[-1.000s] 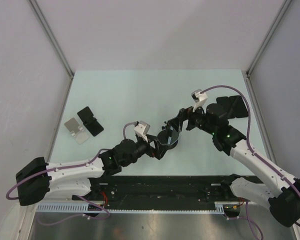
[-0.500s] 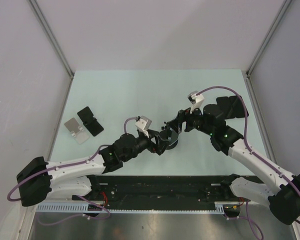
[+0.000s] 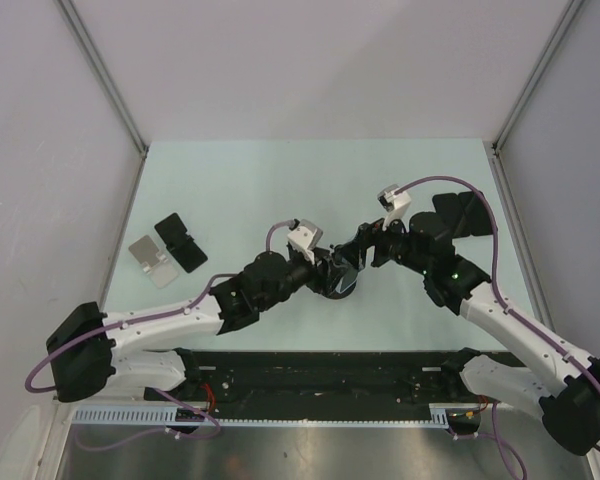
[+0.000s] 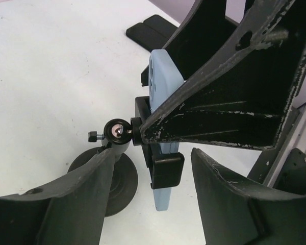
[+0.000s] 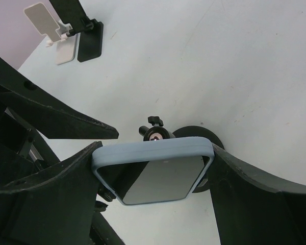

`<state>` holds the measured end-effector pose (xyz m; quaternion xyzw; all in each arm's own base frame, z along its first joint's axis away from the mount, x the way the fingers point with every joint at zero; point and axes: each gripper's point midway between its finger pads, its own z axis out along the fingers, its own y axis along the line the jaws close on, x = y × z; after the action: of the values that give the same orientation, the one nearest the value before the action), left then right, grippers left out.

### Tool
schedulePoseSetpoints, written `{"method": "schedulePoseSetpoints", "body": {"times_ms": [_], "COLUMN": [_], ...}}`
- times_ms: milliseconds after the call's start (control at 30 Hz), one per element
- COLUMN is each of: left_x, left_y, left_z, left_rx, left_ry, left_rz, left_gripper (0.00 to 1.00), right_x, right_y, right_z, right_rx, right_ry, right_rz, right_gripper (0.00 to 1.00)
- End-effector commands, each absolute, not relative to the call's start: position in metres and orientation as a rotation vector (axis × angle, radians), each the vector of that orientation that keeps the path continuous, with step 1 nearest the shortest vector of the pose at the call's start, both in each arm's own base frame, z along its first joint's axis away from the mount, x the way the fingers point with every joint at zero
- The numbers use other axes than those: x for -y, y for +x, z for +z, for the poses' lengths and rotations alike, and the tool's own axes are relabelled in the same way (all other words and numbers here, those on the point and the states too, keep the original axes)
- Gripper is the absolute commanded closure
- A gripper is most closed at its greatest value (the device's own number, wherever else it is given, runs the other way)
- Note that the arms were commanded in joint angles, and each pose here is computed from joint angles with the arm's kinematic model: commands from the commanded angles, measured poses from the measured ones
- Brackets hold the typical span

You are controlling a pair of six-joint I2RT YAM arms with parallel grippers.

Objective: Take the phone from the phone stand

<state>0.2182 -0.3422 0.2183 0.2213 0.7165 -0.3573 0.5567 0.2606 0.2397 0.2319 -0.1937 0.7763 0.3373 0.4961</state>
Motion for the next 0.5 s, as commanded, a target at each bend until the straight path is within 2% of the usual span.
{"method": "schedulePoseSetpoints", "body": {"times_ms": [0,233,333,433,467], "left_x": [0.348,0.355,0.356,0.356,0.356], "left_y": [0.226,0.222,0.219,0.217,0.216], "left_z": [0.233,0.226,0.226,0.225,0.225], "left_rx": [-1.662,-1.690,-1.694,-1.701,-1.706], "left_ry": [0.563,0.630,0.649,0.668,0.673], "left_rz": [-0.802,-0.806,-0.807,-0.813,-0.812], "left_gripper": [0.34,0.37,0.42,0.51,0.63], "right_x": [-0.237,-0.238,-0.238,-0.237,-0.237], "right_y": [0.259,0.259,0.258,0.259,0.258], "right_z": [0.247,0.249,0.247,0.246,0.244], "right_rx": [-1.817,-1.811,-1.815,-1.818,-1.823], "right_ry": [-0.482,-0.481,-0.487,-0.491,-0.491], "right_rz": [0.800,0.803,0.803,0.795,0.794], "right_gripper": [1.00,1.00,1.00,1.00,1.00]}}
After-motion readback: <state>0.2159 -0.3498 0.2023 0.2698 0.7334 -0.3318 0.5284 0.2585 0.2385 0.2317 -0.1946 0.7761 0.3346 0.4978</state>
